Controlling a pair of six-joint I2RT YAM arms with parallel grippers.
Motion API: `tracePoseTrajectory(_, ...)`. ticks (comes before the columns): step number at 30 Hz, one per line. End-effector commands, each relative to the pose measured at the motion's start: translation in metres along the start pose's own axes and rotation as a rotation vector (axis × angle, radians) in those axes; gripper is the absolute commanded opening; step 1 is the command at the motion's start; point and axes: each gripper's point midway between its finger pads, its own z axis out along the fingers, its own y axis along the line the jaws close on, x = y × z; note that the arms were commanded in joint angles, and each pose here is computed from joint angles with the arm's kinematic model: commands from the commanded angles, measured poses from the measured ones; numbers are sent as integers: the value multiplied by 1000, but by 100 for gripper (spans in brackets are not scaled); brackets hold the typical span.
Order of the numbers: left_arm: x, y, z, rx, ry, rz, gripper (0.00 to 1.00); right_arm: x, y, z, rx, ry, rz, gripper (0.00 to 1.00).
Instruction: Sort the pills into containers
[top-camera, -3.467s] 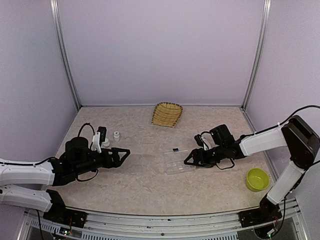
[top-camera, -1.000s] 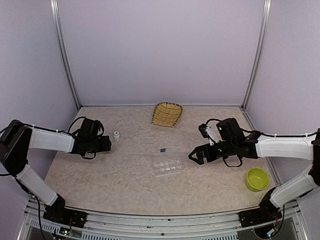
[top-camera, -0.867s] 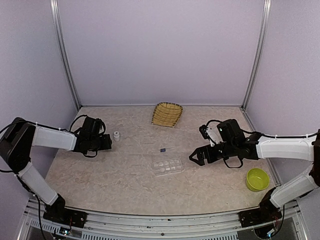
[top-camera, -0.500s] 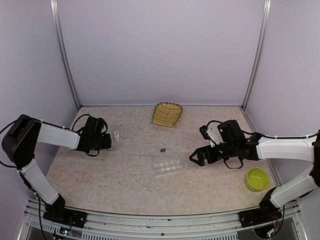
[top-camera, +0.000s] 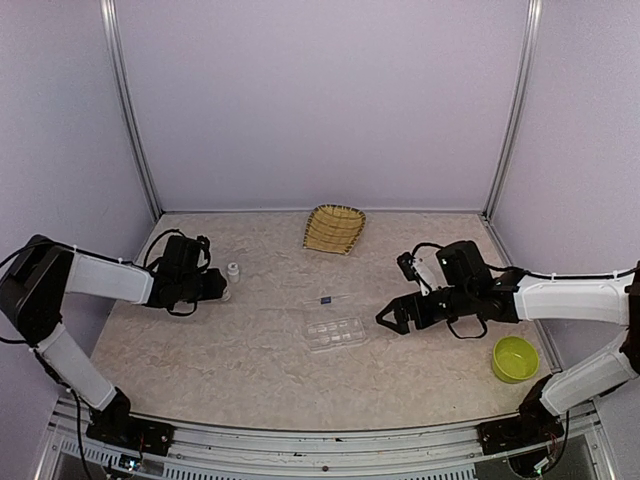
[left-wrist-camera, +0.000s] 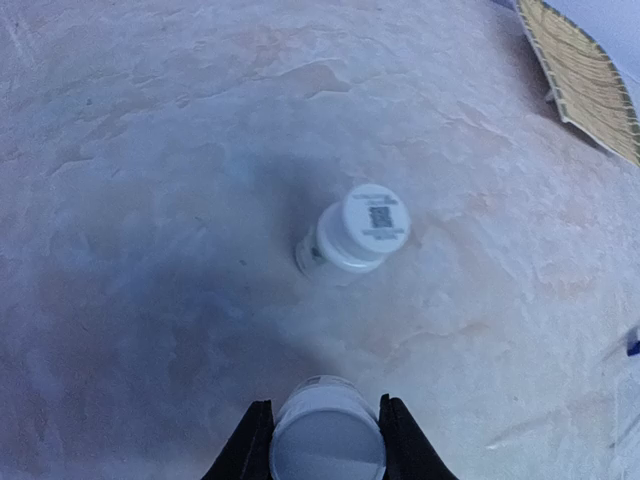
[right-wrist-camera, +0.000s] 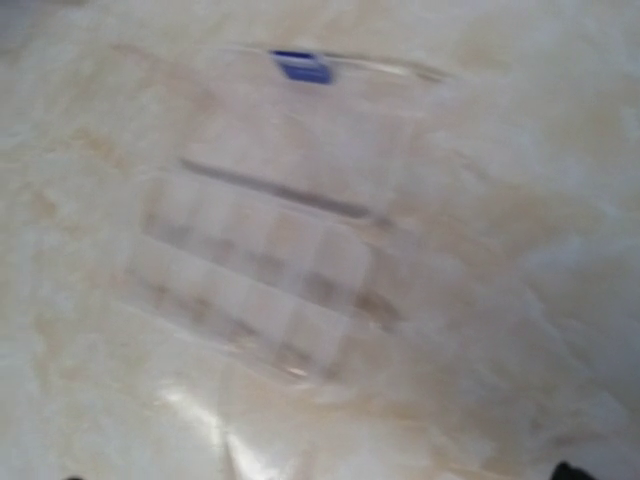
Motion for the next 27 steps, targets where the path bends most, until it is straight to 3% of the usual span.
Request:
tracePoseTrajectory(1, -16, -49, -32, 251, -80, 29, 16, -18, 28, -13, -143, -73, -61, 100)
tracePoseTrajectory(15, 0, -163, -126, 810, -145, 219, 15, -21, 92, -48, -524, -165, -134, 100)
tracePoseTrajectory(27, 18, -235, -219, 1172, -253, 369, 15, -27, 137, -64, -782, -176, -123, 99)
